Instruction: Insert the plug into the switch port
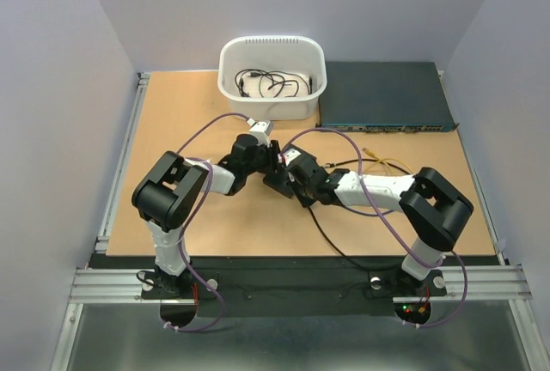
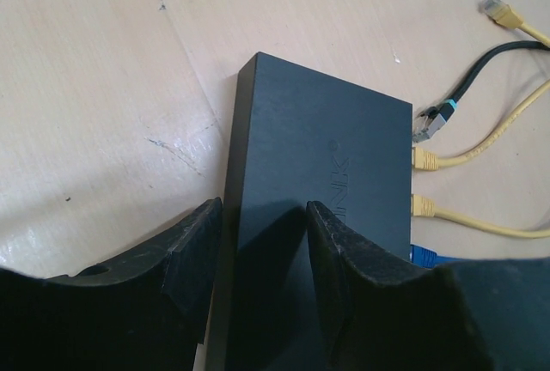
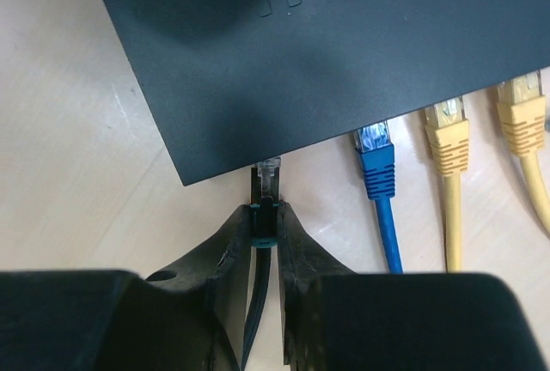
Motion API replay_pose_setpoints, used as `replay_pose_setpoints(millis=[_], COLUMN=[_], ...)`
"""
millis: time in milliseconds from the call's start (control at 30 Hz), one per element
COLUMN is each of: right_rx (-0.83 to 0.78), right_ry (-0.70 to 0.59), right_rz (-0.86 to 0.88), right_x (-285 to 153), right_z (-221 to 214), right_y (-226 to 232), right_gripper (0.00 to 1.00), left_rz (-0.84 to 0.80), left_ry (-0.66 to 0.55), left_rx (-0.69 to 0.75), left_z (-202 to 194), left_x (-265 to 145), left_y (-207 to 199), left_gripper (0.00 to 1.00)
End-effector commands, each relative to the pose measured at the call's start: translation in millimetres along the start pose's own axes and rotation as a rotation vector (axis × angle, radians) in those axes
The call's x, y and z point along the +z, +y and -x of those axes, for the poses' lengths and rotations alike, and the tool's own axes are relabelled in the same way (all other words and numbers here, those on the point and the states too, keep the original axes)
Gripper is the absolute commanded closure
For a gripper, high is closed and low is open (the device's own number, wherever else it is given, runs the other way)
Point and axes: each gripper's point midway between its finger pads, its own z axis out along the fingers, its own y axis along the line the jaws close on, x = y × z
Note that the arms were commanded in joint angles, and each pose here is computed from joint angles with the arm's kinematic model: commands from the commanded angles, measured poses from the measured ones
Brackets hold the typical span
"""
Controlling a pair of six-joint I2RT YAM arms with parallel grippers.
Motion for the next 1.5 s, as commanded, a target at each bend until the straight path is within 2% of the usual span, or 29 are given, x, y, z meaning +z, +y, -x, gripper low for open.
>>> replay_pose_setpoints(millis=[0,167,467,700,900,1100,1467], right_rx=[-0.007,-0.005,-0.023,-0.037,-0.051,-0.083,-0.240], right_ry=[-0.031,0.005,-0.006,-0.022,-0.050,-0.083,-0.137], right_rz=[0.076,0.096,0.110,0.090,0.057,0.059,0.057], right_x=[4,10,12,15,16,15,23], right_z=[23,23,40,52,67,84,119], right_y=[14,14,14,11,6,6,6], right_gripper=[1.00,1.00,1.00,0.99,1.00,1.00,0.99], left_rz=[-0.044,-0.038,0.031,0.007,0.012,-0.001,-0.020], left_ry=[-0.034,-0.014,0.062,0.152,0.211,0.221,0.211], left_rx=[0.059,0.064,0.047,-0.035,-0.108,-0.131,-0.154], left_z=[17,11,-12,-38,-63,-69,-86], left_x=[3,5,13,15,1,-9,-36], left_y=[-15,-13,6,5,6,3,-7], left_gripper=[0.46,0.46,0.46,0.46,0.46,0.46,0.46])
